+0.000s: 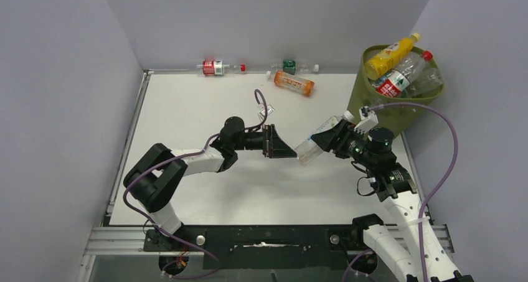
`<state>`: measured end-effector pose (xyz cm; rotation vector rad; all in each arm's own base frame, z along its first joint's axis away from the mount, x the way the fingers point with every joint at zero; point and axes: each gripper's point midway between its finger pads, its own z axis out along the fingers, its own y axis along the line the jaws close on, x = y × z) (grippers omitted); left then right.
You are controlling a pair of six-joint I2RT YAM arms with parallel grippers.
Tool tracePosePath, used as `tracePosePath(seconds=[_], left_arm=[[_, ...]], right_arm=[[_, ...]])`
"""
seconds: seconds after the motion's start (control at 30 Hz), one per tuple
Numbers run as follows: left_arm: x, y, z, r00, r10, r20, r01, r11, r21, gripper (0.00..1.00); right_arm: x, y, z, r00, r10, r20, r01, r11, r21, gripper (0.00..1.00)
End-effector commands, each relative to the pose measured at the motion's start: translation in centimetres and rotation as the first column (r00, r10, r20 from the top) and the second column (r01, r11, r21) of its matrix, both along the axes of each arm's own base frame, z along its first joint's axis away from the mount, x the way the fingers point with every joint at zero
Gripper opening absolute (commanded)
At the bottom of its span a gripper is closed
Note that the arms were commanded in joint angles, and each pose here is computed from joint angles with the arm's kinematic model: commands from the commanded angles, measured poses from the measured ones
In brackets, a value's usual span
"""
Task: Put the plastic bottles in the bin
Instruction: Pick up the plastic bottle at the center of the board.
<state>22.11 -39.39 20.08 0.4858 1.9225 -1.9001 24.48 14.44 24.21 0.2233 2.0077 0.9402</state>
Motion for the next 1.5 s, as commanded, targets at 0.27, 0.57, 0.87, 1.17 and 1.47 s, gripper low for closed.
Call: tracePosePath(seconds=[0.27, 0.57, 0.87, 1.17, 1.47], left_arm=[[0.7, 1.5, 1.7, 0.995, 0.055, 0.083, -0.054, 0.998, -0.015, 0.81], [0.3, 1.5, 3.9, 0.995, 0.035, 0.097, -0.027, 0.996, -0.08, 0.83], [-0.8, 1.8, 7.9, 0.991, 0.002, 0.132, 0.026, 0.977, -0.212, 0.84], [-1.3, 2.7, 9.8, 0.99, -0.012, 0.14, 0.052, 0.957, -0.285, 0.84], [-1.2, 3.8, 11.2, 0.987, 0.011, 0.163, 0.04, 0.951, -0.308, 0.84]], right_arm=[[0.1, 0.3, 2.0, 0.998, 0.017, 0.067, -0.018, 1.0, 0.023, 0.48], [0.0, 0.3, 1.1, 0.998, 0.017, 0.052, -0.018, 1.0, 0.02, 0.47], [0.2, 0.3, 0.2, 0.999, 0.015, 0.039, -0.016, 1.0, 0.009, 0.47], [0.4, 0.1, 0.2, 0.999, 0.008, 0.036, -0.008, 1.0, -0.002, 0.47], [0.8, -0.9, 1.4, 0.997, -0.028, 0.067, 0.032, 0.998, -0.057, 0.47]])
